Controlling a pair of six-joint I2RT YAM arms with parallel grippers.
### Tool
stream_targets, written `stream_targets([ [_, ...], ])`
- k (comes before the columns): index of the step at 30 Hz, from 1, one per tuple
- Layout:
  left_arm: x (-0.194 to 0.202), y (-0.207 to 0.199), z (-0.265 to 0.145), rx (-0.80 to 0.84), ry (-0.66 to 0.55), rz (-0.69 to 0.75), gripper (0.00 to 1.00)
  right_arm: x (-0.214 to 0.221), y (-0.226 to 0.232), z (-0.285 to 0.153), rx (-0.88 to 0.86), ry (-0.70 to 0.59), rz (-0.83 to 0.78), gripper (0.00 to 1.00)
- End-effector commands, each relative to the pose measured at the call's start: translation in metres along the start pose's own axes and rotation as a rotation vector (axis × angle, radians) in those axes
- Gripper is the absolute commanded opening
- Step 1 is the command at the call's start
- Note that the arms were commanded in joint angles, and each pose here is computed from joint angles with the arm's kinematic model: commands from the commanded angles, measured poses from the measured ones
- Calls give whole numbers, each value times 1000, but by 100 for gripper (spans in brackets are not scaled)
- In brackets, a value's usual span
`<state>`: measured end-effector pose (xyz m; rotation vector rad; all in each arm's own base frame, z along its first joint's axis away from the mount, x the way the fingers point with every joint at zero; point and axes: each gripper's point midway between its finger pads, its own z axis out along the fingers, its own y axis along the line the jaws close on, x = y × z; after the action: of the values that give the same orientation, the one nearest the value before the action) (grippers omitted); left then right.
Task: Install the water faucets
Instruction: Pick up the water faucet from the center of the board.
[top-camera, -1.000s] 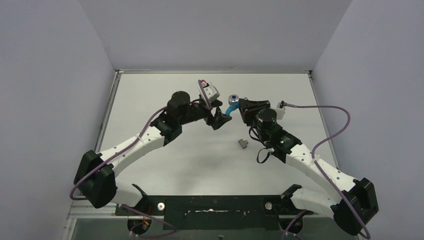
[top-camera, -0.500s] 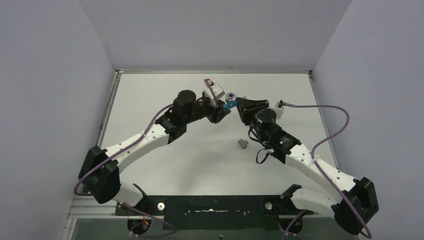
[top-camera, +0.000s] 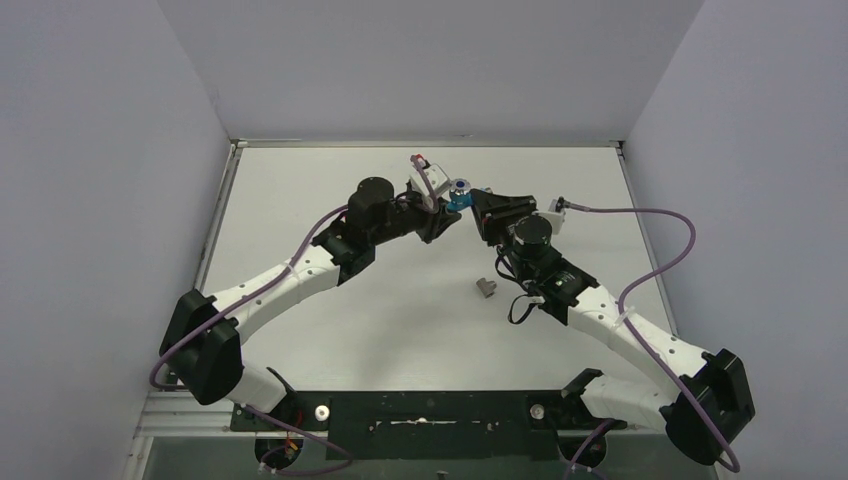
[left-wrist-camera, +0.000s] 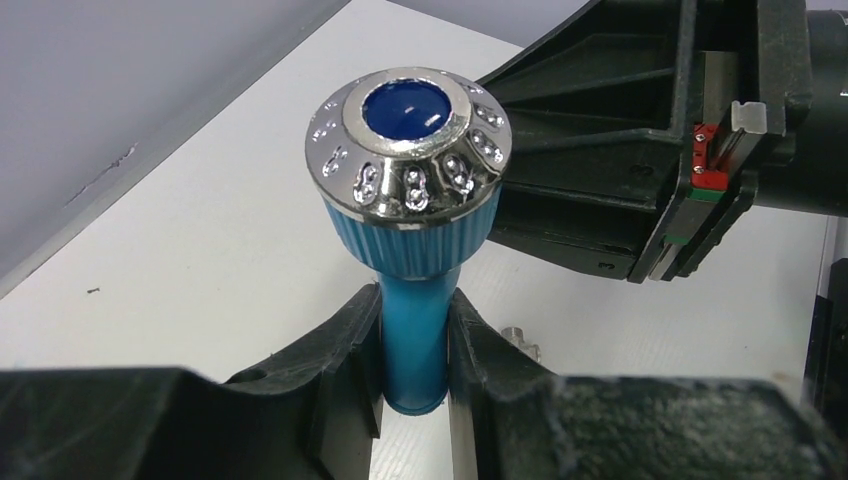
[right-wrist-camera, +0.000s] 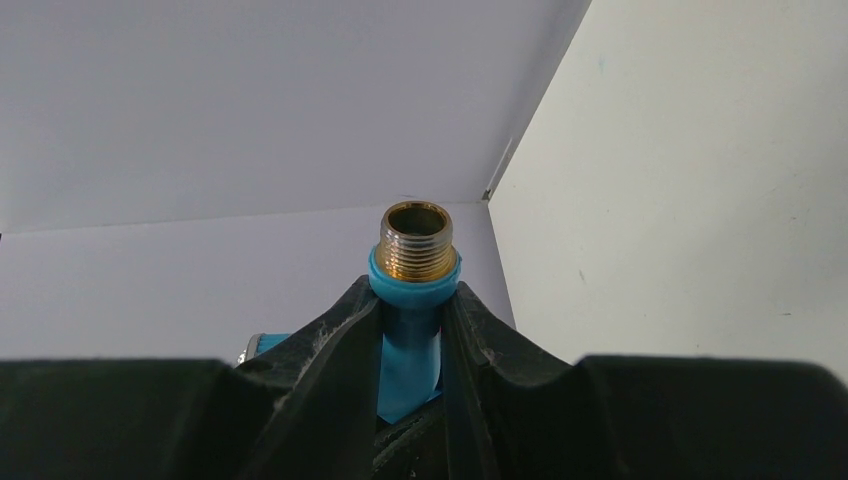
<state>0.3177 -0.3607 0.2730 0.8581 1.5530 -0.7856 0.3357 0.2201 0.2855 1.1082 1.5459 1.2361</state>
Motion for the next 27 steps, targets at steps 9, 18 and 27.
stream_targets([
  [9, -54, 2, -15, -16, -133, 59, 0, -19, 37, -15, -91, -75, -80, 60],
  [18, -43, 10, -29, -42, -78, 16, 0, -63, 26, -29, -42, -237, -247, 73],
  [27, -2, 22, -44, -170, 149, -213, 0, -89, -3, -28, 108, -302, -645, 74],
])
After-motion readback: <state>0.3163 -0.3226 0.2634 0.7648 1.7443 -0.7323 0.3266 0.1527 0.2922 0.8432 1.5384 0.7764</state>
